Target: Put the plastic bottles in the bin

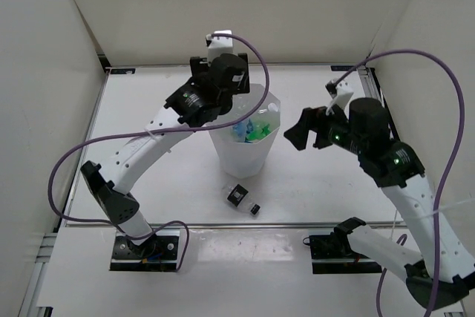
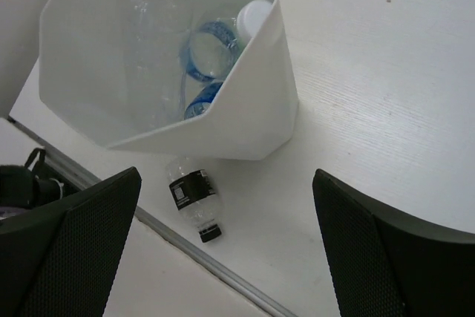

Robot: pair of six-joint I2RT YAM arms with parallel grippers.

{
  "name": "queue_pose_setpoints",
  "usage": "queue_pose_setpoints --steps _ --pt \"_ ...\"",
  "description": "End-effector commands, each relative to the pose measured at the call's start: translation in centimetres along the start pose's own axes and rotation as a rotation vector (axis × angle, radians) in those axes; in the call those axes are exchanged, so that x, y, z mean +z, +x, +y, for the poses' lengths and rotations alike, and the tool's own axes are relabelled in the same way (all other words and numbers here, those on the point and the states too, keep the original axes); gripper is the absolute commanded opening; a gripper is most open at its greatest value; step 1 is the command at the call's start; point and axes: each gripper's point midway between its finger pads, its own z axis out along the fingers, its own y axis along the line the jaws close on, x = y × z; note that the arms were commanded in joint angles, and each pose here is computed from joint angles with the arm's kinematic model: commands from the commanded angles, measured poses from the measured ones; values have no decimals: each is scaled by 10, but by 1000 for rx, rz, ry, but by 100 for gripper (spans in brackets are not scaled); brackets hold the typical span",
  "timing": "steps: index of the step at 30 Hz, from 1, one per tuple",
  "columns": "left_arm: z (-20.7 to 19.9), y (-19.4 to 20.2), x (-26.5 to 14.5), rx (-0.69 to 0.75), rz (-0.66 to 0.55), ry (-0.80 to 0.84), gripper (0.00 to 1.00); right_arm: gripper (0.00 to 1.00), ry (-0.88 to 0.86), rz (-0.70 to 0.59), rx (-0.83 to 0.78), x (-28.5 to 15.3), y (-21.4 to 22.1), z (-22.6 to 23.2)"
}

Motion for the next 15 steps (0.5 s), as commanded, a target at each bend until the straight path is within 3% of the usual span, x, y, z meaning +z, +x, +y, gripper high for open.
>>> queue_pose_setpoints --steps 1,6,11,15 --pt "36 -92 -47 -92 -210 -62 100 100 -134 -119 -118 -5 -2 19" --pt "77 -110 -63 -150 -263 -150 100 98 -287 11 -164 3 62 37" --pt "124 -65 -70 -194 -199 -238 100 97 -329 -19 -210 7 100 44" --pt "167 -18 -72 -232 -92 -336 100 97 -386 73 -245 20 142 51"
